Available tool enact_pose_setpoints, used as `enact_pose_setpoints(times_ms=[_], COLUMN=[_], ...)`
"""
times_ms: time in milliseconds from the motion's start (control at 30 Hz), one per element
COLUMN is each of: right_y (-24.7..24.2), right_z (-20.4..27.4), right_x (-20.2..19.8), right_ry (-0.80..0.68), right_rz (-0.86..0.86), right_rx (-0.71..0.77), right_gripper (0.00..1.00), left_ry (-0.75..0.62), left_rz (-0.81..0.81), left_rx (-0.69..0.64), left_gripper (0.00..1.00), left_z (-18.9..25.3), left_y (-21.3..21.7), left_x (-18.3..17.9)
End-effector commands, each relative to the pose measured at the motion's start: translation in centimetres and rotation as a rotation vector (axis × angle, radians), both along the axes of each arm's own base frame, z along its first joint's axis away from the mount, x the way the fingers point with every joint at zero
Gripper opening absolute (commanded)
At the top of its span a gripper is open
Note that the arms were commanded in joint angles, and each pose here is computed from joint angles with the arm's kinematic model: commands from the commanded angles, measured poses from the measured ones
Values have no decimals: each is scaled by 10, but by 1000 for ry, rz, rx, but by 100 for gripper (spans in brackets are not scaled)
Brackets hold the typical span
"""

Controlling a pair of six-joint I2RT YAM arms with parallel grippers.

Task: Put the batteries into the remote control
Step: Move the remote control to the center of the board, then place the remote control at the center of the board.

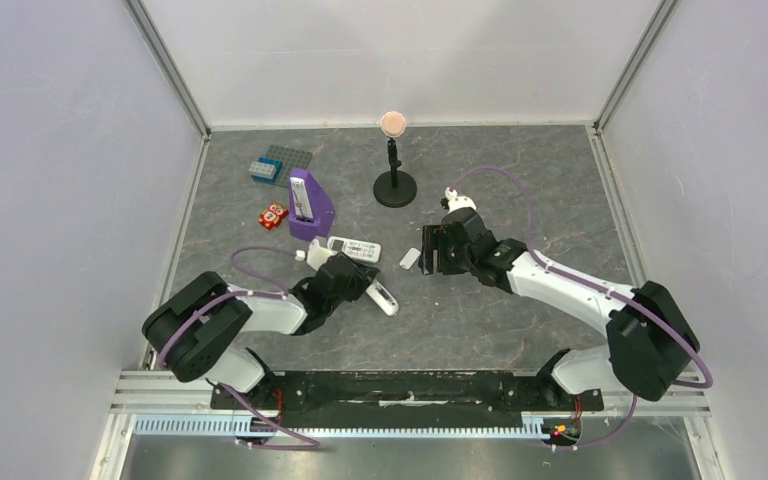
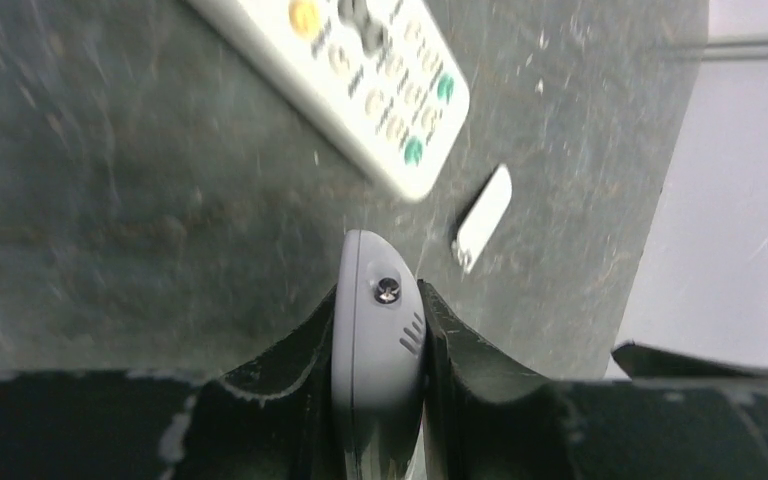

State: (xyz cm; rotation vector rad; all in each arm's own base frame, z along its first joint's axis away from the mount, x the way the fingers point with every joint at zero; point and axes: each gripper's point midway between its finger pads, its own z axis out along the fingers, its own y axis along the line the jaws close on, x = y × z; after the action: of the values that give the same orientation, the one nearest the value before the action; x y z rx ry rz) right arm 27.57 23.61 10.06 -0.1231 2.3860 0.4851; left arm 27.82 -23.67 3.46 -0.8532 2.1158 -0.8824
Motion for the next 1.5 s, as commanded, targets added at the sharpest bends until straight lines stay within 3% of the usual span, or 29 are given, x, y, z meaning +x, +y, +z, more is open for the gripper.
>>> enact_pose_setpoints(times_ms=[0,133,400,633,800,1000,1133,1467], right_y=[-4,-1,17,30,49,69,78,99], right_z=[2,-8,-20,-24,-19,-17,-18,-46], right_x=[16,22,26,10,-7,-46,-68,-130], right_ry=[-22,-8,10,20,15,19,29,114], right_rz=[-70,-99,-95,-34,58,213,277,381], right_rx=[-32,-48,-50,-56,-50,8,24,-2], right_gripper=[71,72,71,71,72,71,59,48], left_ry=[-3,2,22,93,197,275,291,241], left_rz=[92,151,240,265,259,273,275,252], left_rx=[39,79,110,140,240,294,274,292], left_gripper=[12,14,47,60,70,73,73,69], left_z=[-5,-11,-22,-34,-38,-37,-39,-23], left_y=[3,12,37,49,59,76,85,105], left_x=[-12,-21,-30,-42,-57,-76,-87,-97])
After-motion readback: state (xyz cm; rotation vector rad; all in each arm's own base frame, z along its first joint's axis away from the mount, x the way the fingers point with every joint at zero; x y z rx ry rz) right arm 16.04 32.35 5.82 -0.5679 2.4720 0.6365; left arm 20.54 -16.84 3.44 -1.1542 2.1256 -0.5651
